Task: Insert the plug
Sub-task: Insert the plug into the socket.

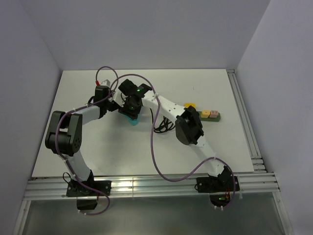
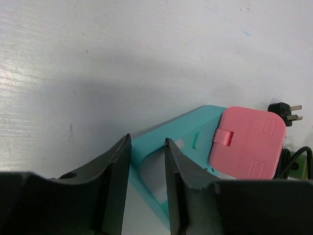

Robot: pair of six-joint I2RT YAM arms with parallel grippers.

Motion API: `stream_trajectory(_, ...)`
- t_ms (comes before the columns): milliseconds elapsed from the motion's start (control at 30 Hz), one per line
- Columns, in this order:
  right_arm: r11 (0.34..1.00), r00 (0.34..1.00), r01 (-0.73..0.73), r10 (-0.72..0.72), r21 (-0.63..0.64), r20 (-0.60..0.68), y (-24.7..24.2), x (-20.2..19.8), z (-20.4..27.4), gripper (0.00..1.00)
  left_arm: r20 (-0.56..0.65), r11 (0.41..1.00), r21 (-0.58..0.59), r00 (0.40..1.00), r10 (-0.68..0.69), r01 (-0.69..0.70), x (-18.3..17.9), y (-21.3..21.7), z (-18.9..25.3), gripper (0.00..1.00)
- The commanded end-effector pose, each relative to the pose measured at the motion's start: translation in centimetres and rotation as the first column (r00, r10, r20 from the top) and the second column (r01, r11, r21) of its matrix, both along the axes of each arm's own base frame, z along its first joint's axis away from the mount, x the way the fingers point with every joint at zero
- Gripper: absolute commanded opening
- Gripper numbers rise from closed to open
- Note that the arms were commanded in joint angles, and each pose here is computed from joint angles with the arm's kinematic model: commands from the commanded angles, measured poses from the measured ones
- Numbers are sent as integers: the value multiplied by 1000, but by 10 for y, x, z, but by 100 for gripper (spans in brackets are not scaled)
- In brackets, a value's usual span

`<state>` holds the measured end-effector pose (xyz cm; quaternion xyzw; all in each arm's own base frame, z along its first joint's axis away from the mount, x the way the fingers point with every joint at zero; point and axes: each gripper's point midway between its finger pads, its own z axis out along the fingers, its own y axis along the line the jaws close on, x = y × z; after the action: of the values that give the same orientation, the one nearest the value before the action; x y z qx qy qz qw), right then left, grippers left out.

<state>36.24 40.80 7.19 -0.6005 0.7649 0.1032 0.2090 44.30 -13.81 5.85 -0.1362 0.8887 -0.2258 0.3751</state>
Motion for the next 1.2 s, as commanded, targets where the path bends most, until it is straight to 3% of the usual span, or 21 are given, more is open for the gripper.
stream_trajectory(0,999,999,29,-30,-26,-22,21,-1,-77,0,-283,992,18,952,-113,123,-71,-19,-62,37)
stream_trajectory(400,993,994,105,-106,-44,-16,13,2,-76,0,-277,992,-6,953,-126,129,-71,-22,-59,37)
stream_trajectory(733,989,993,110,-113,101,27,5,4,-39,0,-232,975,-175,957,-177,138,-71,-32,-47,37)
stream_trajectory(967,990,992,125,-125,60,7,2,5,-41,0,-230,948,-290,952,-200,129,-75,-34,-48,37)
stream_trajectory(1167,987,988,156,-157,43,10,-2,5,-36,0,-228,939,-320,952,-205,126,-75,-34,-46,36)
